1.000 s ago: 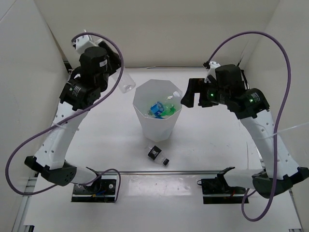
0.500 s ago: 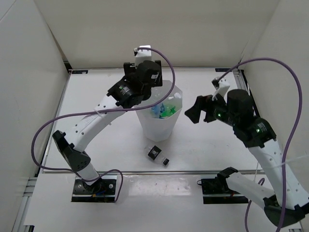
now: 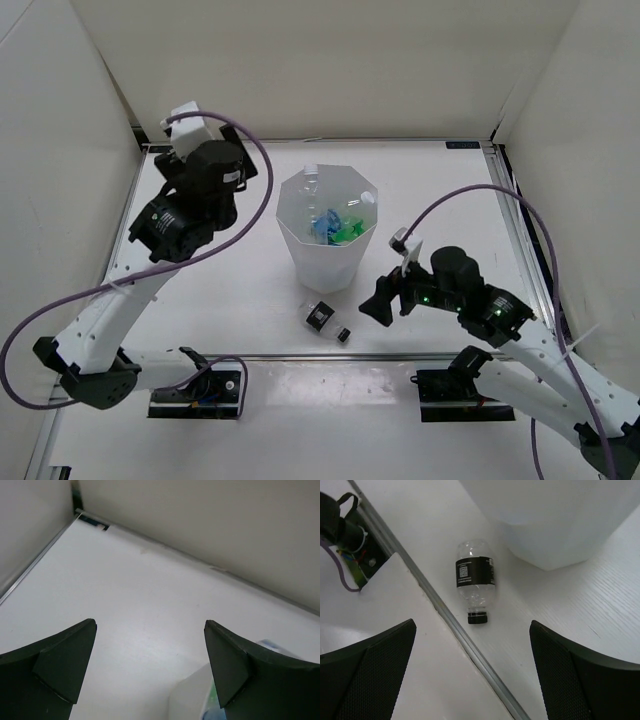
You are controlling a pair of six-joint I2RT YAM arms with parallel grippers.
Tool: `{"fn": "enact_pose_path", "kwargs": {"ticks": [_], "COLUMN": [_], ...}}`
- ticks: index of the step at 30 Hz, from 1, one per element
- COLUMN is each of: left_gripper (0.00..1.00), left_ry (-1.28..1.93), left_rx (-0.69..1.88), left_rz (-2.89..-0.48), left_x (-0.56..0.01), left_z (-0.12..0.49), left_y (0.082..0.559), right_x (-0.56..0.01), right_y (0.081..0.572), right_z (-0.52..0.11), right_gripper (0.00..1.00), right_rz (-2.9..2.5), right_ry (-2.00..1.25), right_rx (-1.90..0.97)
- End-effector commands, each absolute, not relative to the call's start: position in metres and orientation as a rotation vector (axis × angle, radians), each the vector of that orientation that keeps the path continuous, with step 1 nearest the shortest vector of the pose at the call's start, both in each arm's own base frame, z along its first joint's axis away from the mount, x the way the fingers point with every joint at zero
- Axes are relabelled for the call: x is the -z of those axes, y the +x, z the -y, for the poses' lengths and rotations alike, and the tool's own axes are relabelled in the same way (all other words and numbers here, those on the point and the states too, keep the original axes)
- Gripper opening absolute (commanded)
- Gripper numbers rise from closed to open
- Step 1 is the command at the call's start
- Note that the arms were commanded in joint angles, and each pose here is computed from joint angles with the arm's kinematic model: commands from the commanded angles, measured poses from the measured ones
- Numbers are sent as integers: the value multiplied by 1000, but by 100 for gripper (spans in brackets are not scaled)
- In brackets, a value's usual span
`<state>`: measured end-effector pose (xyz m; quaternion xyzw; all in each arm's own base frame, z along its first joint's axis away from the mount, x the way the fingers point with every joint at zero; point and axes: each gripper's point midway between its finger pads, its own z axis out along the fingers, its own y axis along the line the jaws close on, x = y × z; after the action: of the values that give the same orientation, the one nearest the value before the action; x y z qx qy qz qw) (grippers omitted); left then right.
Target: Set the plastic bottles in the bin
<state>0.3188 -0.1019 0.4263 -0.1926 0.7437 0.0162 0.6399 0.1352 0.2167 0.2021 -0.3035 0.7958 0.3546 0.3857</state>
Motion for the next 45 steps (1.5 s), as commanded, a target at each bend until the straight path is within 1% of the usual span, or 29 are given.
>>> {"fn": "enact_pose_path", "kwargs": {"ticks": [1,4,8,9,16,20,26,30,33,36,37,39,43,44,45], "left_gripper": [100,100,100,100,100,100,100,100,100,100,100,100,100,100,100], "left_ry": [-521,-560,-609,-630,-674,-701,-722,-727,-736,-742,-752,-763,-805,-820,-841], "left_rx": [-120,-175,-189,-184,-153,-172,-158,-153,-151,-154,-157,-151,-152,-144,-132], "left_rz": [-1813,-1883,-1908,-1914,-1945,-1980,-2066,-2075,-2074,-2076,-2079,-2074,-2047,-2041,-2019], "left_x": [-376,-345,-334,-329,-314,-296,-273,-271,-267,-265,-261,-260,-258,-258,-260], "left_z": [75,55,40,37,26,19,19,17,15,13,13,12,9,10,8], "left_y": [303,286,270,268,243,229,211,205,201,199,198,197,197,197,197], "right_x": [-199,-172,-153,-139,-116,-94,-70,-50,-33,-17,-16,-18,-34,-44,-51], "right_y": [134,125,130,132,146,143,141,142,135,127,125,120,110,110,106], "right_z": [-240,-259,-274,-275,-297,-311,-325,-317,-308,-295,-294,-284,-268,-268,-265], "right_gripper": [97,97,97,98,100,100,97,92,86,76,71,65,42,31,27], "right_rz": [-1916,-1928,-1953,-1988,-2008,-2057,-2114,-2181,-2235,-2300,-2312,-2323,-2385,-2386,-2383], "right_ry": [-857,-933,-921,-912,-872,-902,-897,-868,-891,-924,-934,-949,-977,-962,-972], "right_rx": [-947,-943,-939,-924,-925,-954,-945,-892,-873,-823,-828,-813,-766,-775,-769]}}
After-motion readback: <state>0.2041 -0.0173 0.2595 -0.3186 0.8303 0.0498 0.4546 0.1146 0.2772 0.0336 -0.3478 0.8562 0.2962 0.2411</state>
